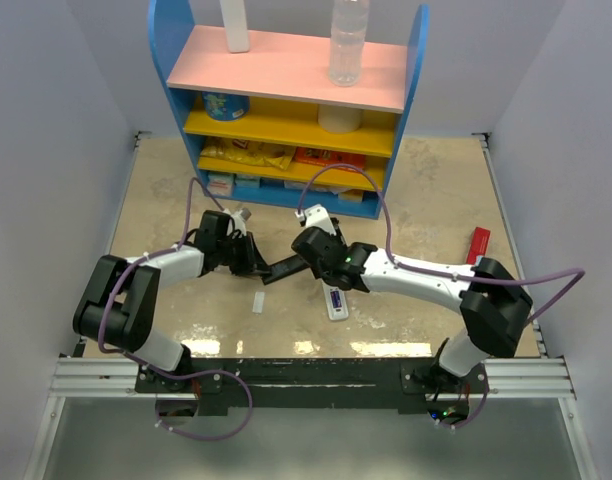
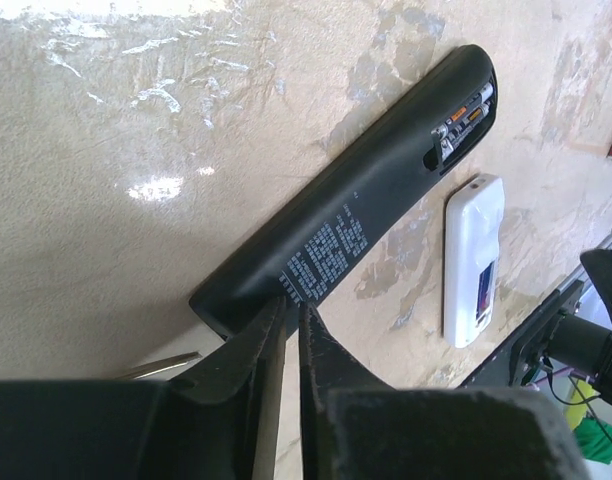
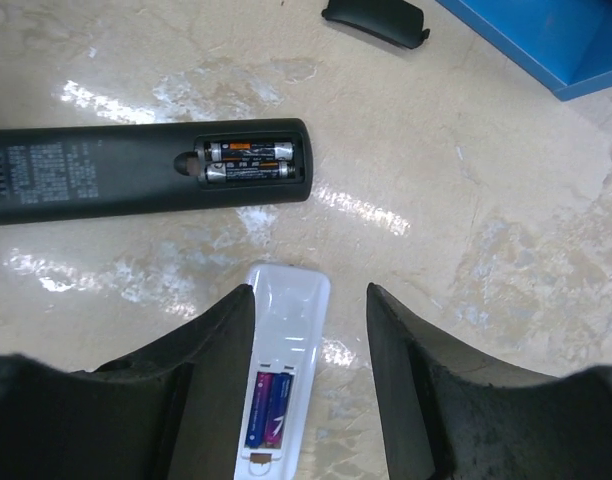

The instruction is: Unload the batteries from the remote control

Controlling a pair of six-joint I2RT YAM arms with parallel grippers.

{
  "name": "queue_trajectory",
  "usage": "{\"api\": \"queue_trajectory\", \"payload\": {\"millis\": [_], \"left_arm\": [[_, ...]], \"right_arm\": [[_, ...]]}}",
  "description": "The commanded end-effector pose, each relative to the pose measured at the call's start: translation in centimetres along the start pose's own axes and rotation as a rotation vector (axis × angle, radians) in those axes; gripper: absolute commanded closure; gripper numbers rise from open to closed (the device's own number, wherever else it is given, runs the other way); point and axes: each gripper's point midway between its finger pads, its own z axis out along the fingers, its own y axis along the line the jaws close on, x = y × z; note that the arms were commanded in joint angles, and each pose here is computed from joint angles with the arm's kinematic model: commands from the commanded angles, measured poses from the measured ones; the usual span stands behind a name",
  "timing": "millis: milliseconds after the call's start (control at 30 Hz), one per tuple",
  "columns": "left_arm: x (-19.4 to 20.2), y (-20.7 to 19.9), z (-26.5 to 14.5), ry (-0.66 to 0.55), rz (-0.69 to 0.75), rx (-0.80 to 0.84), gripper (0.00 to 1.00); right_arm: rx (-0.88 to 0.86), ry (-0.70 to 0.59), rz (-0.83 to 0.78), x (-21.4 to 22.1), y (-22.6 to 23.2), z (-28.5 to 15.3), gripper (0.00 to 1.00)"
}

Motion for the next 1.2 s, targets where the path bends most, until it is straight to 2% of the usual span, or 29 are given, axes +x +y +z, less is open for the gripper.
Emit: {"api": "queue_trajectory", "payload": {"millis": [0,233,367,433,500,567,700,833,867,900,967,1000,1167], "left_arm": [[0.2,0.6,-0.2,0.002,0.034,-0.047,0.82],[-3.7,-3.5,-2.9,-0.104,0.134,0.024,0.73],[-5.6,-4.5,-5.3,-0.181,0.175,-0.023,0.64],[-7.4,-3.3,-6.9,-0.278,0.143,-0.141,0.57],[-7.9,-1.0,-8.2,-0.333,0.046,-0.273,0.56],[-8.1,0.5,-9.6,-0.376,-0.037,-0.330,0.56],[-8.6,4.0,-12.0,-0.432,-0.151,-0.389,0.58],[-8.9,7.1,-14.8,-0.509,-0.212,-0.496,0.60],[-8.8,7.7,-15.0,-0.515,-0.219,-0.503,0.60],[-9.0,8.8,-15.8,-0.538,-0.251,-0.527,0.61],[-8.5,9.8,-15.9,-0.540,-0.291,-0.561,0.61],[-8.4,10.4,-16.1,-0.546,-0.320,-0.575,0.61],[-6.1,14.3,-16.5,-0.562,-0.502,-0.638,0.62]], "right_arm": [[-0.068,-0.035,0.108,-1.2,0.4,-0.9,0.49],[-0.154,-0.062,0.215,-2.1,-0.3,-0.8,0.48],[-0.274,-0.066,0.237,-2.1,0.5,-0.9,0.48],[-0.337,-0.082,0.242,-2.2,1.4,-1.5,0.48],[-0.401,-0.104,0.221,-2.5,2.2,-2.0,0.48],[-0.490,-0.130,0.192,-3.2,3.8,-2.3,0.48],[-0.558,-0.160,0.143,-4.5,6.3,-1.9,0.50],[-0.599,-0.193,0.109,-7.8,9.4,-1.8,0.50],[-0.606,-0.165,0.087,-7.2,10.6,-0.7,0.50],[-0.626,-0.191,0.084,-8.7,11.7,-1.2,0.50],[-0.631,-0.163,0.054,-8.2,13.6,0.4,0.50],[-0.646,-0.182,0.049,-9.4,14.7,0.1,0.50],[-0.673,-0.193,-0.009,-9.6,18.9,1.3,0.50]]}}
